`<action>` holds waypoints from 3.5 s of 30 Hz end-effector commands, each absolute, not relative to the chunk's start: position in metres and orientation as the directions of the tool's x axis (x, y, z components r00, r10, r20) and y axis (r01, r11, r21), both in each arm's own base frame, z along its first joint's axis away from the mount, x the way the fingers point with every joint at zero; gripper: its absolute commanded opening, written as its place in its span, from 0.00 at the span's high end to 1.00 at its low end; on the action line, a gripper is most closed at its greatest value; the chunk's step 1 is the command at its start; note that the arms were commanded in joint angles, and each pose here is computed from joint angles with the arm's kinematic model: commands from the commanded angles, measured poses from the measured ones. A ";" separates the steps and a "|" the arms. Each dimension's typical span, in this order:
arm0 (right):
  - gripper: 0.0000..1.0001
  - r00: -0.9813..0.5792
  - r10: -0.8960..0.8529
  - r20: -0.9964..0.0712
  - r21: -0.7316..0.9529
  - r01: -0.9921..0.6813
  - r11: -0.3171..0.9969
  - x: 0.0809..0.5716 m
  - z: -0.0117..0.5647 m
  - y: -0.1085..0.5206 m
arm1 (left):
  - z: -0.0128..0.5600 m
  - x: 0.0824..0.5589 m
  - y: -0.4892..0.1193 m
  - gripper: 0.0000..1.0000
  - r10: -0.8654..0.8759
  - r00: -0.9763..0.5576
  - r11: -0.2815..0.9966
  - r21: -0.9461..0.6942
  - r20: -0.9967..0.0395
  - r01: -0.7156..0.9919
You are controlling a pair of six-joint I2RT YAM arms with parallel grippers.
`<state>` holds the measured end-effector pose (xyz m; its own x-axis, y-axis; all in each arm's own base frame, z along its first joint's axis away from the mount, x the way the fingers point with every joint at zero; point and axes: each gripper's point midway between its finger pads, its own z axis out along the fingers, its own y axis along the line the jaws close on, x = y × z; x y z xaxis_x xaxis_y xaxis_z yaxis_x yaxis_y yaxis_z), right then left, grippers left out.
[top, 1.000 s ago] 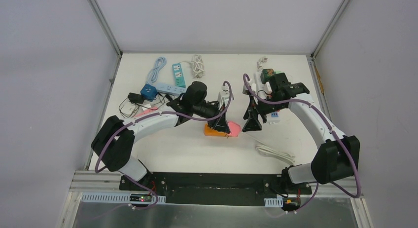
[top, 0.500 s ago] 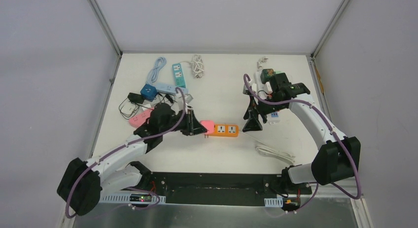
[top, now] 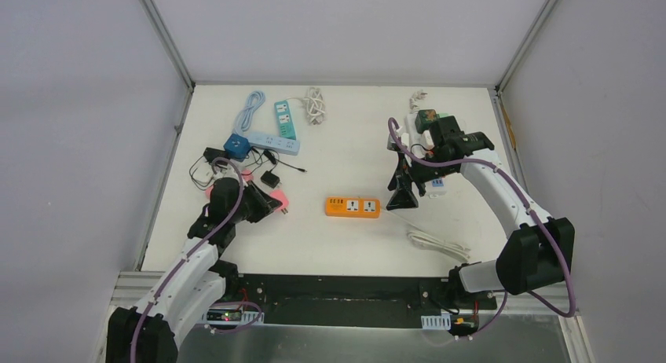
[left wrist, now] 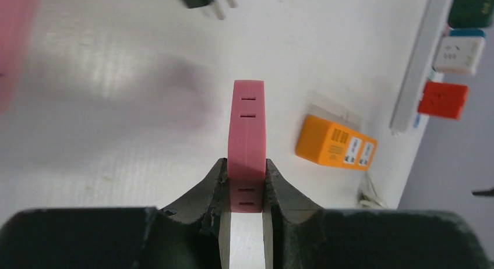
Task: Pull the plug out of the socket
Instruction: Place the plug at the center of the board, then pick up the socket from the center of the board.
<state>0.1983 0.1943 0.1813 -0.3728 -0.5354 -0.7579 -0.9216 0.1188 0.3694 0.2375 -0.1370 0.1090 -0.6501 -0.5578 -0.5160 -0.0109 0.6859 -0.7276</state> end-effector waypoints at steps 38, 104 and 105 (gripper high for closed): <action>0.23 -0.313 -0.510 -0.801 0.312 -0.946 0.090 0.203 0.197 0.197 | 0.067 0.264 -0.056 0.16 -0.759 -0.453 0.650 -0.577 -0.467 -0.494; 0.00 -0.117 -0.561 -0.819 0.097 -0.993 0.065 0.211 0.221 0.197 | 0.289 0.292 -0.171 0.01 -0.152 -0.473 0.643 -0.451 -0.868 0.619; 0.00 -0.113 -0.561 -0.820 0.096 -0.994 0.060 0.210 0.217 0.198 | 0.285 0.291 -0.168 0.01 -0.142 -0.473 0.655 -0.441 -0.869 0.613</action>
<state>0.2021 0.1910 0.2099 -0.2217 -0.5848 -0.7803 -0.9729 0.0788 0.2174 0.2934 -0.1761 0.2848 -0.5871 -0.2089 -0.7821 0.5511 0.6045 -0.5752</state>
